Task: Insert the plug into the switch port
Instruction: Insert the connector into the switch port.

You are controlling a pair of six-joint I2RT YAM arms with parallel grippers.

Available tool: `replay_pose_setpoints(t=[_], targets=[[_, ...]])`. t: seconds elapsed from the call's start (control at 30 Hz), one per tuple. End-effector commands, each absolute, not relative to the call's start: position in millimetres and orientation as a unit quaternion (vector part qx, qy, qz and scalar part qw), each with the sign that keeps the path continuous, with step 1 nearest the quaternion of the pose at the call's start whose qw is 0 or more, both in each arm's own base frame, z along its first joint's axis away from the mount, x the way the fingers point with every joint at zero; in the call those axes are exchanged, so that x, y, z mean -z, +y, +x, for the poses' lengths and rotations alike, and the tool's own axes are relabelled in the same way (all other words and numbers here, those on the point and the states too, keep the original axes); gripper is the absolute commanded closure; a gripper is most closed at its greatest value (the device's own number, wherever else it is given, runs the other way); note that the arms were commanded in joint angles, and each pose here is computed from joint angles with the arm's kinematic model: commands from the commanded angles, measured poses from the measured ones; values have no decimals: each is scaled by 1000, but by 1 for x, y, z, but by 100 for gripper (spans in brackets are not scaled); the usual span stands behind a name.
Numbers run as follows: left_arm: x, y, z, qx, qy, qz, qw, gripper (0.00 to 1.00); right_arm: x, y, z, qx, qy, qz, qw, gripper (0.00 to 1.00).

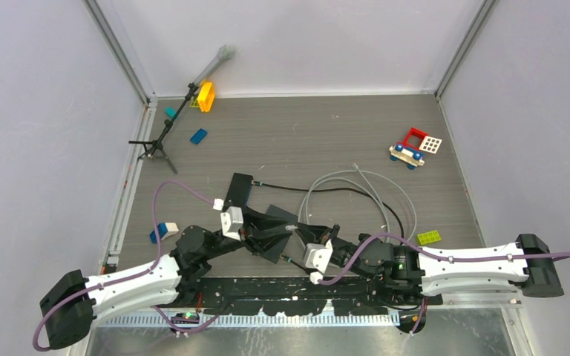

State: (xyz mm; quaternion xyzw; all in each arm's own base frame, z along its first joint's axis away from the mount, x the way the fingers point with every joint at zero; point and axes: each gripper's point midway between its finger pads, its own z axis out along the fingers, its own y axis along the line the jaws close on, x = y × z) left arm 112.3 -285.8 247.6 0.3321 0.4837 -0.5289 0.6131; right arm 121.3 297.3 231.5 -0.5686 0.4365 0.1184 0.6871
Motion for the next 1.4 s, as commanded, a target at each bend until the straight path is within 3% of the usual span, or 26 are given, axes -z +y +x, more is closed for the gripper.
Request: replay_pose_setpoints(t=[0.0,0.1,0.2,0.3,0.47,0.57,0.87,1.37], targets=[[-275,-285,111,536,449,324,637,66,-259,299,121,-130,421,-545,713,100],[-275,-286,112,535,450,325,637,78,-259,300,121,-131,421,-546,712,100],[-276,-287,111,536,449,329,635,96,-259,300,121,-133,422,-545,713,100],[-273,-289,105,536,439,352,629,100,-261,298,121,-139,429,-537,713,98],[-261,-293,83,522,389,437,621,100,-259,298,109,-196,473,-536,671,55],[-256,-292,70,516,353,479,616,100,-247,297,86,-255,478,-561,626,48],[-257,-279,28,500,209,573,615,100,-255,291,27,-411,421,-567,576,48],[-266,-273,17,504,179,579,616,100,-261,310,28,-442,409,-529,597,53]])
